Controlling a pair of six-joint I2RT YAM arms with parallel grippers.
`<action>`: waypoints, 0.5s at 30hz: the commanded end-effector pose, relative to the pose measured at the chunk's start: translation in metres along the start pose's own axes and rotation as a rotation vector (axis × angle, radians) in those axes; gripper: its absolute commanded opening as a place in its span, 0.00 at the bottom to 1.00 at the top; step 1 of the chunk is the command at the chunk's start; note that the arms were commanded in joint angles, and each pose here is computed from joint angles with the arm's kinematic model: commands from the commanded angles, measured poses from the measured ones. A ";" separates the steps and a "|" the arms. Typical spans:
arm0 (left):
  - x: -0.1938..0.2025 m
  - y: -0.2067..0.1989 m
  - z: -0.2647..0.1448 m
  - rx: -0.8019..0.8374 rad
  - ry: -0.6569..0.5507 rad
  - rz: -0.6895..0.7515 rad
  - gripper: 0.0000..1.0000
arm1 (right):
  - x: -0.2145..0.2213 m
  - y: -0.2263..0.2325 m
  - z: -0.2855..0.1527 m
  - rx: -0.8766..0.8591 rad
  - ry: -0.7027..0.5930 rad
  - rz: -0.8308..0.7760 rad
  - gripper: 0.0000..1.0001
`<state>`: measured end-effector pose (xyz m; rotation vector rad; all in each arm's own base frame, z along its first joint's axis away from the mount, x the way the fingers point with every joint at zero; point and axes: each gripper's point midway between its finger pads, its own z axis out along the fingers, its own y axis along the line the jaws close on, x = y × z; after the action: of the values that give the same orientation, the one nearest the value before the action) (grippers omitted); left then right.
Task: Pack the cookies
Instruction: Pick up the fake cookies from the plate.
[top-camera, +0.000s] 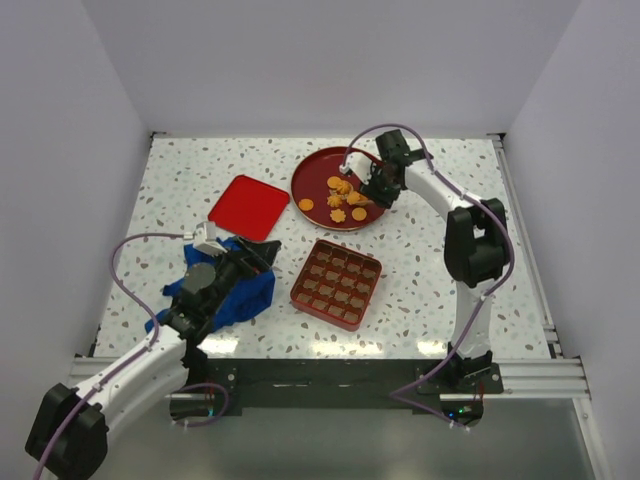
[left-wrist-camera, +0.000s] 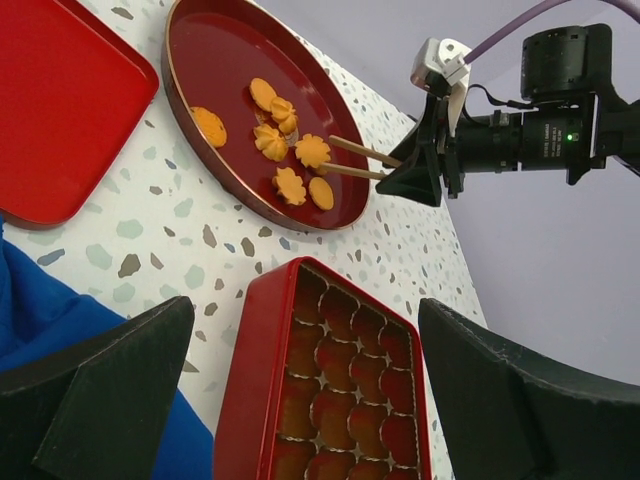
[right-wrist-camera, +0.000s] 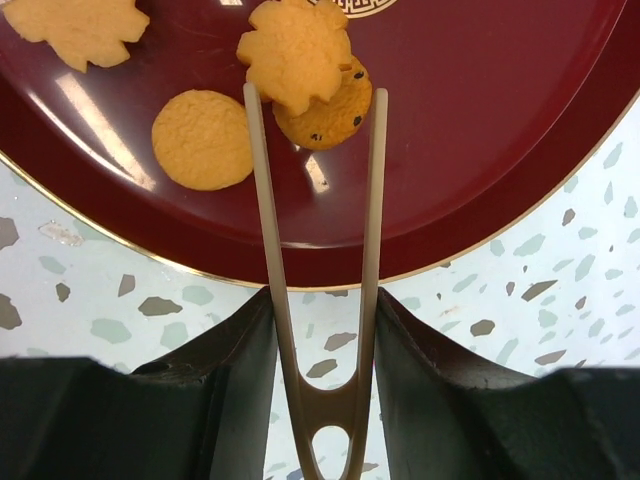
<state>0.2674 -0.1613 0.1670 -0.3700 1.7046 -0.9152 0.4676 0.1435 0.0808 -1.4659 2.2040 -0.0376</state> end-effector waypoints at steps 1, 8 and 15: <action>-0.007 -0.005 0.000 0.039 -0.033 -0.009 1.00 | -0.020 -0.016 -0.006 0.050 -0.044 -0.035 0.43; -0.007 -0.003 -0.001 0.039 -0.033 -0.017 1.00 | -0.028 -0.012 0.001 0.039 -0.046 -0.046 0.44; -0.008 -0.002 -0.002 0.044 -0.039 -0.030 1.00 | -0.028 -0.008 0.004 0.030 -0.036 -0.056 0.44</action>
<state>0.2674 -0.1591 0.1660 -0.3749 1.6950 -0.9308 0.4732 0.1599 0.0788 -1.5010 2.1724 -0.0350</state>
